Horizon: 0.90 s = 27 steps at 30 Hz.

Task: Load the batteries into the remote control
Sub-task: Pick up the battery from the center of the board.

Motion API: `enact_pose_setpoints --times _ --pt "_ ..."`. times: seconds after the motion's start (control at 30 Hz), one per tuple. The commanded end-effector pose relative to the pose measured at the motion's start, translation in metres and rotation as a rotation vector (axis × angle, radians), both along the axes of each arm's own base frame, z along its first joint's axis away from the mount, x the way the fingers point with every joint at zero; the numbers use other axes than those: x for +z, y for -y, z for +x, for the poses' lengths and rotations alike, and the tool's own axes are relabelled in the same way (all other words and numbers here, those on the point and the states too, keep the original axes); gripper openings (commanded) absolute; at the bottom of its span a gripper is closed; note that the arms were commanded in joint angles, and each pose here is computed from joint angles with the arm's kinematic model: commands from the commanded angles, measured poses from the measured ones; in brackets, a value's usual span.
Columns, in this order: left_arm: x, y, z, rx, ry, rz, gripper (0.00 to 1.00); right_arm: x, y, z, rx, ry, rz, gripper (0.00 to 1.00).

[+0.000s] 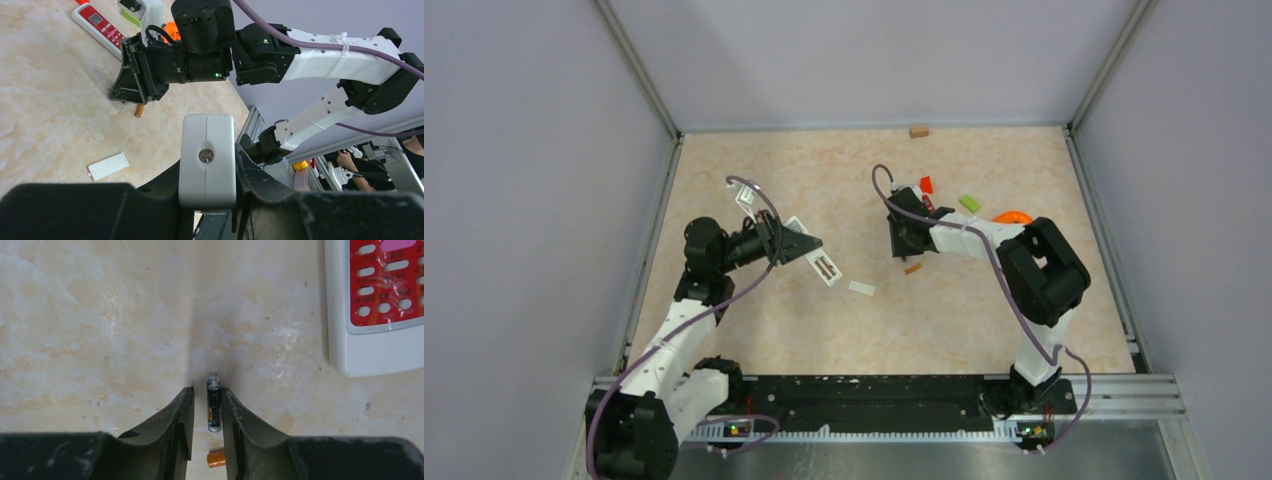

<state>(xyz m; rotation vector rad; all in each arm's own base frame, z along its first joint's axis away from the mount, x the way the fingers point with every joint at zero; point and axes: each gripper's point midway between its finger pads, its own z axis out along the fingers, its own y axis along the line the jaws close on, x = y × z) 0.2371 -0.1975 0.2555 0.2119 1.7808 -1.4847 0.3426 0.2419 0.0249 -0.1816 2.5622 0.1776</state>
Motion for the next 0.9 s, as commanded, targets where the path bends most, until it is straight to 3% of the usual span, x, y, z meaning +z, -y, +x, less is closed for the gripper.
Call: enact_pose_setpoints --times 0.0,0.27,0.4,0.67,0.87 --pt "0.027 0.002 -0.003 -0.019 0.134 -0.011 0.0 0.0 0.002 0.011 -0.005 0.015 -0.035 0.26" --pt "0.025 0.002 0.002 -0.003 0.09 -0.011 0.0 -0.013 0.022 0.017 -0.032 0.021 -0.163 0.08" --pt "0.02 0.003 0.007 0.006 0.056 -0.006 0.0 0.014 0.021 0.022 -0.04 0.093 -0.124 0.06" --pt "0.017 0.013 0.012 -0.013 0.027 -0.014 0.0 0.147 -0.006 0.018 0.06 0.396 0.185 0.06" --pt "0.018 0.016 0.018 -0.002 0.031 -0.012 0.0 0.244 -0.035 -0.021 0.217 0.568 0.505 0.06"
